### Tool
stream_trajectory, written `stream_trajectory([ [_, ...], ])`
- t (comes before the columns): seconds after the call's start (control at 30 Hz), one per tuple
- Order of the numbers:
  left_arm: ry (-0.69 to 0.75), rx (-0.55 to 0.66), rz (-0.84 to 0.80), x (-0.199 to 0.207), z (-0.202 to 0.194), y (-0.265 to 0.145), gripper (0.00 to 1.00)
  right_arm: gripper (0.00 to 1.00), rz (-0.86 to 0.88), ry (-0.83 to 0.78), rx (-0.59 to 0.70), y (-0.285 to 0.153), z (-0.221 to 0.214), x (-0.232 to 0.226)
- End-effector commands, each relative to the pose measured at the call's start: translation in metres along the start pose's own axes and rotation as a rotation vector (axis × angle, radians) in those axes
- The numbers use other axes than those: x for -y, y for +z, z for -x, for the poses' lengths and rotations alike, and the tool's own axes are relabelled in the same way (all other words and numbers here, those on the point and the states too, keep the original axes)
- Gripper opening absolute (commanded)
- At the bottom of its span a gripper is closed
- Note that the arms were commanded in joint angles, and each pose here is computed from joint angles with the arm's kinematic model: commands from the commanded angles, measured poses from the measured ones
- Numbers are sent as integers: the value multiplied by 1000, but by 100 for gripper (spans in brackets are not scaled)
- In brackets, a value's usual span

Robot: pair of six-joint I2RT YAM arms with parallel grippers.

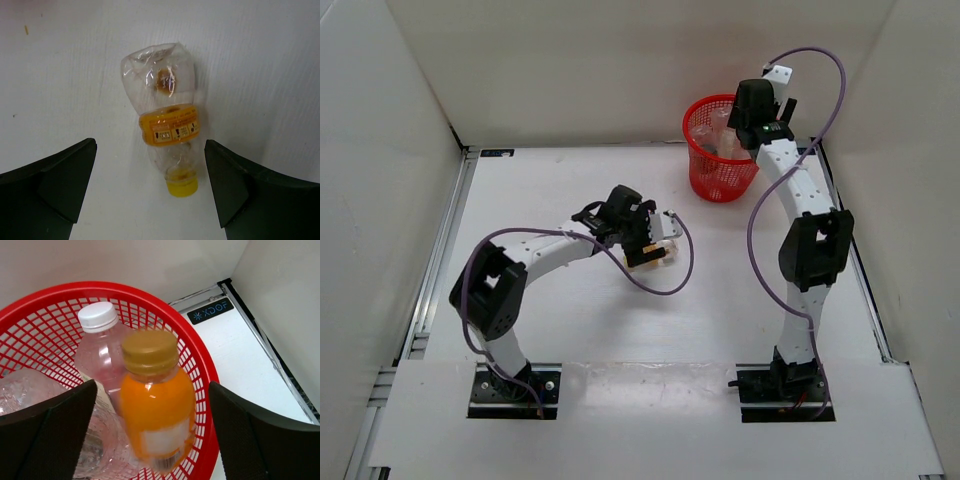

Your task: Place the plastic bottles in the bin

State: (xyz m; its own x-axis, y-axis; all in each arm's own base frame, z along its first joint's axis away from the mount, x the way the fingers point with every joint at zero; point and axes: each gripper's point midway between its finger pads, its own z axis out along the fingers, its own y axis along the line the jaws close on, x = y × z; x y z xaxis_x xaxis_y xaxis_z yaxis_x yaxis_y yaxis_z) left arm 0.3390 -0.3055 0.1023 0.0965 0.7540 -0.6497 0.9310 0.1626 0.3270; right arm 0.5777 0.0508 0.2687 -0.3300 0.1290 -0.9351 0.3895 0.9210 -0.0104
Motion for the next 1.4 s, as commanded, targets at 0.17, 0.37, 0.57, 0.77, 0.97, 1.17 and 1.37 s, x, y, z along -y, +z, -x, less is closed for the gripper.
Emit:
stream_trajectory([
  [0.17, 50, 100, -43, -16, 40, 24, 100, 100, 127, 9, 124, -53, 69, 2],
  [0.37, 46, 111, -106, -4, 39, 41, 100, 100, 195, 34, 171, -98, 92, 9],
  [0.57, 45, 99, -191, 29, 30, 48, 100, 100, 195, 79, 199, -131, 96, 33],
  [0.77, 24, 78, -171, 18, 34, 70, 77, 100, 206, 143, 221, -161, 99, 52],
  [0.97, 27, 22, -253, 36, 17, 70, 52, 100, 210, 186, 272, -201, 106, 81],
  [1.17, 12, -5, -210, 22, 21, 71, 10, 100, 212, 227, 318, -223, 109, 98],
  [1.37, 37, 235, -15, -49, 138, 1, 10, 100, 213, 296, 353, -245, 117, 114],
])
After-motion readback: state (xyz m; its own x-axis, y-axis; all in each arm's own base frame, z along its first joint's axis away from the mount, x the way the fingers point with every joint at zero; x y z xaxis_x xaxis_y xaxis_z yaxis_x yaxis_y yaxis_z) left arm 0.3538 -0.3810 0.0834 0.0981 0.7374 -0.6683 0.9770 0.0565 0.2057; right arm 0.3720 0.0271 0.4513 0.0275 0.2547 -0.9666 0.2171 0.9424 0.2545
